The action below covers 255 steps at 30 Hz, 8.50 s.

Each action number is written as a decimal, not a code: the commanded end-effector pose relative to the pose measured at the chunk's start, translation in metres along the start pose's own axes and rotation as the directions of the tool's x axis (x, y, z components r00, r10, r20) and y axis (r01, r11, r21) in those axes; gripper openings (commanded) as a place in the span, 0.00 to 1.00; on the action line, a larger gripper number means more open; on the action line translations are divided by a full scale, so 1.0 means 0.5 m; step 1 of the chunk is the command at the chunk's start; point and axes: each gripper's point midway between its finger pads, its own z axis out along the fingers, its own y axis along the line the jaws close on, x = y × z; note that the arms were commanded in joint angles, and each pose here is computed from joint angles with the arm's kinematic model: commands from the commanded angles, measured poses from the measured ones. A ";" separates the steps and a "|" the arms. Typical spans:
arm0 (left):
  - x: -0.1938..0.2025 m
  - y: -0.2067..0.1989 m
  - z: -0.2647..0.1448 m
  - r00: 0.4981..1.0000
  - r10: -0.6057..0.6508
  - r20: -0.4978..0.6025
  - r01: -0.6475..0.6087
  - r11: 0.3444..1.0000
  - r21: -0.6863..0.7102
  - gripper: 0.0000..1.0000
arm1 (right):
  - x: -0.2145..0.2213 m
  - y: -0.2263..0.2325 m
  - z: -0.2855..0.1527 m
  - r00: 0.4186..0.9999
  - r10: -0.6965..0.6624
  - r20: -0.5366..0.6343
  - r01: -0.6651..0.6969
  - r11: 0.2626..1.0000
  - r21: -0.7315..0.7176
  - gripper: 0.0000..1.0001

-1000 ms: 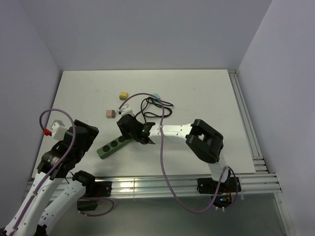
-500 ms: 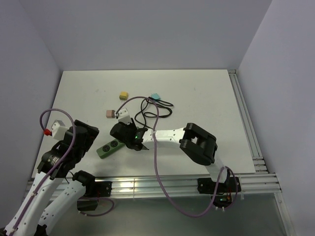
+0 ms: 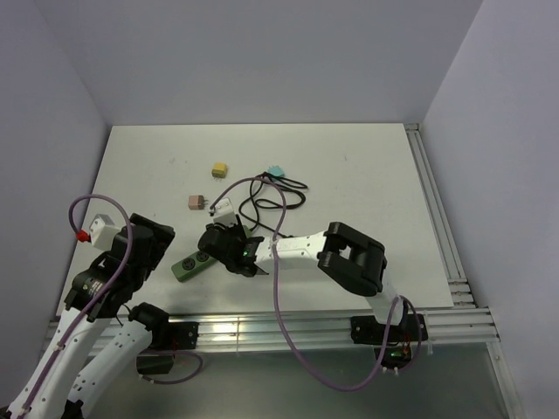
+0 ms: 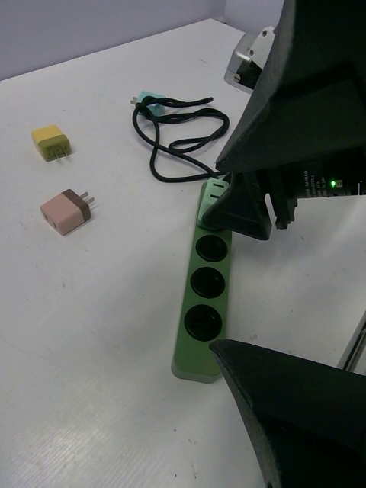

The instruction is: Insert the plug

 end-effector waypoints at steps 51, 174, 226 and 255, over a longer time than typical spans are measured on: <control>0.067 -0.167 -0.110 0.955 0.285 -0.084 -0.176 0.769 0.615 0.94 | -0.368 -0.485 0.196 0.978 0.098 -0.185 -0.091 0.995 0.046 0.64; 0.328 -0.180 -0.195 0.550 0.620 -0.560 0.201 0.552 0.809 0.83 | -0.151 -0.036 -0.485 0.970 -0.137 0.199 0.240 0.477 -0.845 0.00; 0.108 -0.250 -0.308 0.943 0.240 0.229 -0.236 0.000 0.972 0.00 | -0.338 -0.075 -0.575 0.651 0.575 -0.496 -0.728 0.285 -0.624 0.82; 0.058 -0.244 -0.374 0.859 0.011 0.511 -0.499 -0.199 0.843 0.01 | -0.444 0.014 -0.625 0.444 0.441 -0.780 -0.864 -0.019 -0.503 0.76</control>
